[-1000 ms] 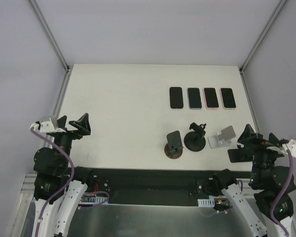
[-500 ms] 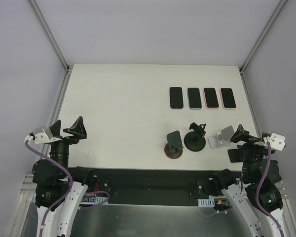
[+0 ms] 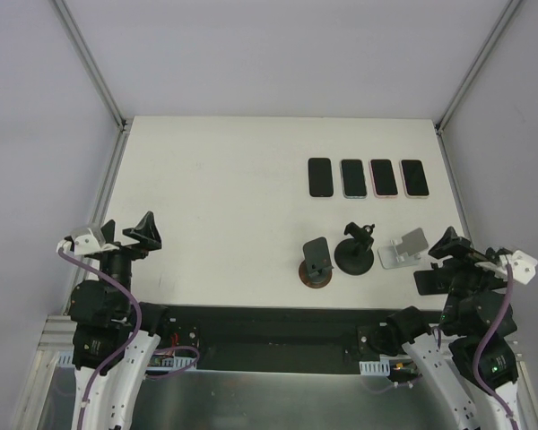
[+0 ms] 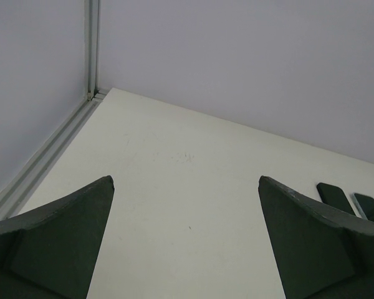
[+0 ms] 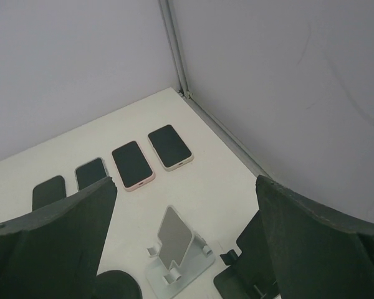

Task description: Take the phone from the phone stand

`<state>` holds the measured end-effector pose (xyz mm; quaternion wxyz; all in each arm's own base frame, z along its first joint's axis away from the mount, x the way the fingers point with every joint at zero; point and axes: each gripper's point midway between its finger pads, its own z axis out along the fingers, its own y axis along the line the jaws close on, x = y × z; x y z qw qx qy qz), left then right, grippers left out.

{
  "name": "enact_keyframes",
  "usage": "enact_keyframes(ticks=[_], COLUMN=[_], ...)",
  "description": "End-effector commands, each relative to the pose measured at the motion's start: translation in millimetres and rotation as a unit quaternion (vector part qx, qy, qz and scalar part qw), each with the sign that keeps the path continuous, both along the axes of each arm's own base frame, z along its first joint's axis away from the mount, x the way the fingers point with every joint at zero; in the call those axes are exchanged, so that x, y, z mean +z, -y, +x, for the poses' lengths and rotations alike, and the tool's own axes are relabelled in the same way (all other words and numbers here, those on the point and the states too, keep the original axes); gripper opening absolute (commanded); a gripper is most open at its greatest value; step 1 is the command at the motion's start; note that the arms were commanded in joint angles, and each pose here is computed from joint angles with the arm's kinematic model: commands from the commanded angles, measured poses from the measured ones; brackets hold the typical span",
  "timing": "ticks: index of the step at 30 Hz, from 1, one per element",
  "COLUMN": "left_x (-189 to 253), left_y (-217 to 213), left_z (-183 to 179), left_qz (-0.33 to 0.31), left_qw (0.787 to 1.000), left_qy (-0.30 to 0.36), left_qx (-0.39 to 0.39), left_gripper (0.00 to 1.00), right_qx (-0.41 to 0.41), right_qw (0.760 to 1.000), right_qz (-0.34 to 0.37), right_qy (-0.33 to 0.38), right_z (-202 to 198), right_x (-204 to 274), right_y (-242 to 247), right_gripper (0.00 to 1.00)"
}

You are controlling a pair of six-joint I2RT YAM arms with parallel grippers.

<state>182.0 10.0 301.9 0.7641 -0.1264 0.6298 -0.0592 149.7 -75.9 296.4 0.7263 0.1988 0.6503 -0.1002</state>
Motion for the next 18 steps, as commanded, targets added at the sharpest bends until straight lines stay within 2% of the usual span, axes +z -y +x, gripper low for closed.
enact_keyframes(ticks=[1, 18], left_x=[26.6, 26.4], left_y=[-3.0, 0.7], left_z=[-24.4, -22.3], left_qz=[-0.012, -0.005], left_qw=[0.997, 0.997], left_qy=[0.08, 0.079], left_qx=[-0.003, -0.011], left_gripper=[0.99, 0.99], right_qx=[-0.047, -0.041], right_qw=[0.984, 0.986], right_qz=[0.112, 0.108], right_qy=[0.13, 0.123], right_z=[-53.1, -44.2], right_x=[23.1, 17.5], right_y=[35.5, 29.8], right_gripper=[0.96, 0.96])
